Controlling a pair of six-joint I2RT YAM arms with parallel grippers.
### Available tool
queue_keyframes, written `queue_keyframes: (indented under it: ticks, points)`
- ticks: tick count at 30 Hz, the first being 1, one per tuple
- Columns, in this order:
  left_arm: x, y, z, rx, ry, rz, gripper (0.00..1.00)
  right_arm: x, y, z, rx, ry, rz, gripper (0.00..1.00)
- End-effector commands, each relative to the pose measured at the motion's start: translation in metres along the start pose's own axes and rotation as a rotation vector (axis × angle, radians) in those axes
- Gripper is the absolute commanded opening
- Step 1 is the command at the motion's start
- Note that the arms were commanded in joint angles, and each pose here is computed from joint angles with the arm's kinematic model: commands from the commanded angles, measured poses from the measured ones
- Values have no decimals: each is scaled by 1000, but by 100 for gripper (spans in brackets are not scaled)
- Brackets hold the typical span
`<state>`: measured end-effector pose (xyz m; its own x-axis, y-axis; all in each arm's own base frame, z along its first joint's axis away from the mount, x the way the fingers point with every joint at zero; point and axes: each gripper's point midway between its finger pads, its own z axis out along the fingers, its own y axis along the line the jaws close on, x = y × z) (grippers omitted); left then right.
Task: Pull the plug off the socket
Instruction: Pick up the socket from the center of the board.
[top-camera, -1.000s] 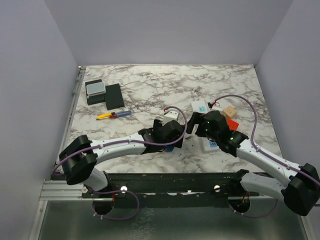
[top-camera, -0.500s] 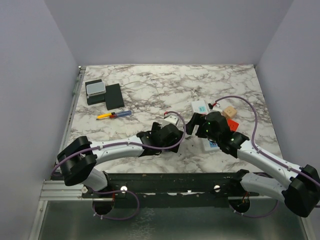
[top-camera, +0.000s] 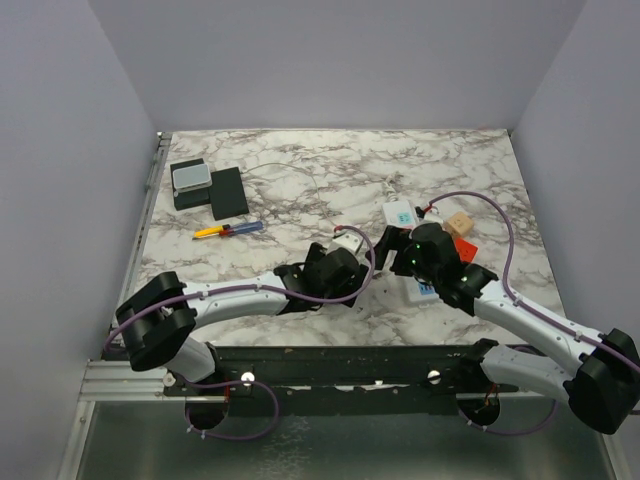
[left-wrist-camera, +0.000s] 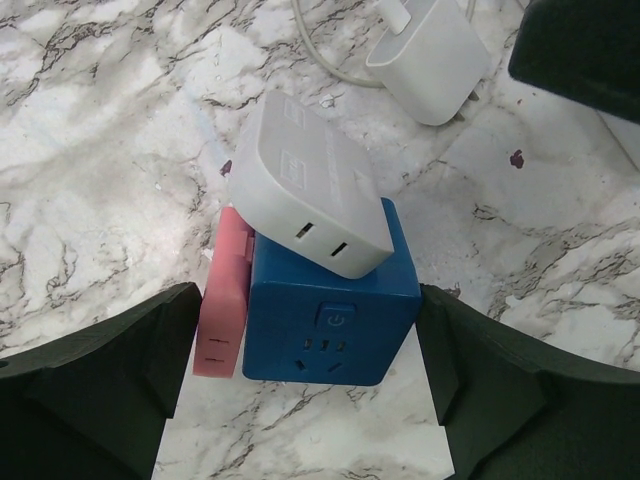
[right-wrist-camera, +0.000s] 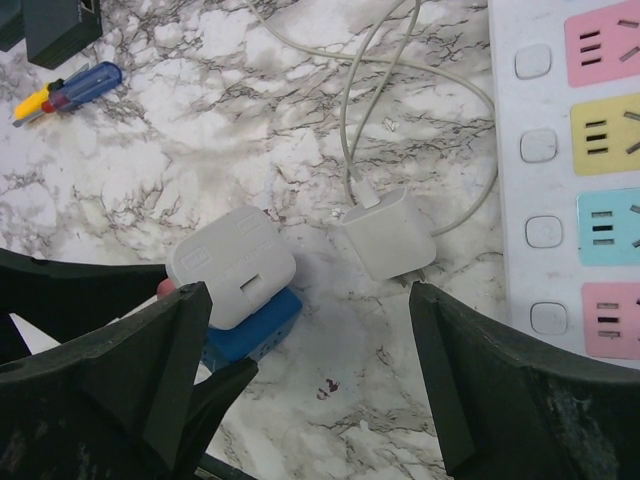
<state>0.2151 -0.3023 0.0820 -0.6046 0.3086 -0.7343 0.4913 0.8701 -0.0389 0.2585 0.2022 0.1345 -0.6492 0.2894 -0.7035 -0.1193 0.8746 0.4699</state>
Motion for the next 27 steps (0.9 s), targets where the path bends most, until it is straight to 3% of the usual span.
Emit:
queue_keyframes:
  ticks: [1, 6, 8, 17, 24, 27]
  points:
    - [14, 2, 7, 6, 30, 63, 93, 1, 4, -1, -18, 4, 11, 90]
    - [26, 7, 10, -9, 55, 69, 98, -3, 5, -3, -19, -5, 5, 91]
    - [29, 9, 12, -14, 56, 70, 95, -5, 6, -4, -20, -11, 0, 91]
    - [3, -2, -5, 75, -35, 114, 41, -22, 15, -12, -58, -15, -54, 93]
    - [-48, -50, -58, 397, -187, 240, 36, -43, 14, -33, -173, 7, -73, 98]
    - [-67, -74, -86, 573, -233, 278, 35, -56, 20, -48, -315, 7, -73, 97]
